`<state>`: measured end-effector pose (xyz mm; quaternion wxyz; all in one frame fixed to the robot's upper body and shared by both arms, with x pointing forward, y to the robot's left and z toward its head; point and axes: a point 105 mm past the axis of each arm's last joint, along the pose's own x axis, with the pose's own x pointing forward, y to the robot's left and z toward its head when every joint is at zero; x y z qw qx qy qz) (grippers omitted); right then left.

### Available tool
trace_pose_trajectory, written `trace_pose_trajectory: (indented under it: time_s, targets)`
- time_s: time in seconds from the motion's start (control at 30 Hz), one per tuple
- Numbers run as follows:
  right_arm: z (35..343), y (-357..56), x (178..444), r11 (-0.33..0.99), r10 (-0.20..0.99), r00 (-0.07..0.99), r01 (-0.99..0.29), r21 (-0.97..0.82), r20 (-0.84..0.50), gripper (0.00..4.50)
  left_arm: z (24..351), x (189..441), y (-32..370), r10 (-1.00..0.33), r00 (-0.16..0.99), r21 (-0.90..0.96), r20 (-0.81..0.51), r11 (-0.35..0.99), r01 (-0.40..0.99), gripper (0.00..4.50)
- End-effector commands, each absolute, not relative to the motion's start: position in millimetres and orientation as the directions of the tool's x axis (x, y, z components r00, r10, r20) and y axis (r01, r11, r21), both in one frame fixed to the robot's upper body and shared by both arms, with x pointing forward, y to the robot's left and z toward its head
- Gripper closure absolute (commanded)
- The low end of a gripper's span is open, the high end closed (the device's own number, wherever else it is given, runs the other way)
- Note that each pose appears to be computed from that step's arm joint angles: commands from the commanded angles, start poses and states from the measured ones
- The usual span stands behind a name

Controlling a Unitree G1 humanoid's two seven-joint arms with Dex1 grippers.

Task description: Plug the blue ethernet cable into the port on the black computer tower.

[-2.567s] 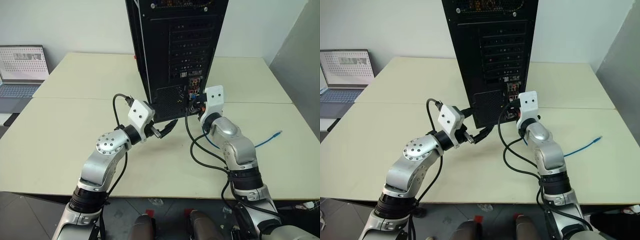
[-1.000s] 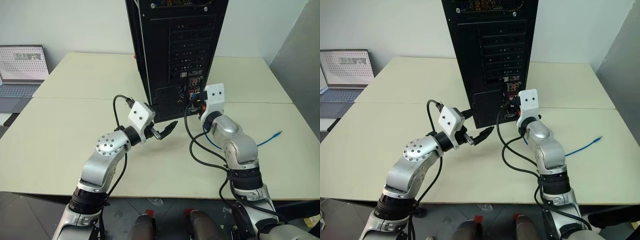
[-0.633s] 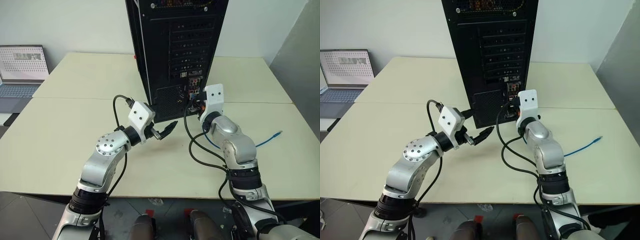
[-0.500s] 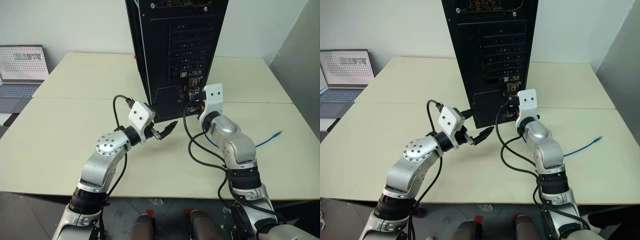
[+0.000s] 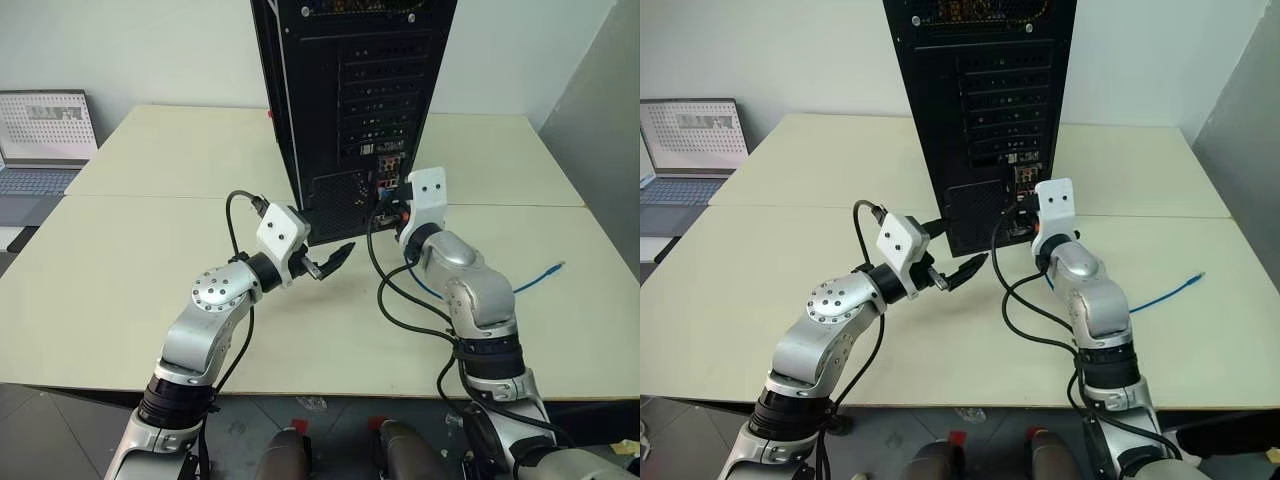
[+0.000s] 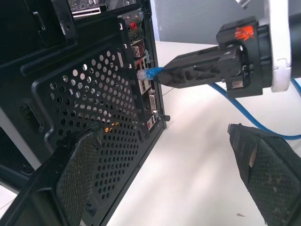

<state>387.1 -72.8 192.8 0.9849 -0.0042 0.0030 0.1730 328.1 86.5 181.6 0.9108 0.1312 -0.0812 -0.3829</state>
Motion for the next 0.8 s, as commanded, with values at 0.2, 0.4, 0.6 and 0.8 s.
trace_pose_trajectory:
  time_s: [0.2, 0.4, 0.6, 0.8]
  targets:
    - [209.1, -78.1, 386.1, 0.949, 0.315, 0.947, -0.314, -0.015, 0.058, 4.49, 194.5, 322.6, 84.4, -0.725, 0.683, 0.337, 0.090, 0.667, 0.664, 0.00]
    - [209.1, -78.0, 387.9, 0.952, 0.305, 0.950, -0.305, -0.008, 0.066, 4.49, 194.8, 323.0, 85.2, -0.722, 0.686, 0.334, 0.092, 0.671, 0.661, 0.00]
    - [209.8, -78.2, 389.9, 0.955, 0.297, 0.952, -0.297, -0.010, 0.074, 4.49, 194.5, 323.1, 85.1, -0.723, 0.685, 0.335, 0.089, 0.669, 0.663, 0.00]
    - [208.0, -80.8, 392.2, 0.959, 0.284, 0.956, -0.283, -0.017, 0.071, 4.49, 194.1, 323.0, 84.4, -0.726, 0.682, 0.336, 0.089, 0.667, 0.666, 0.00]
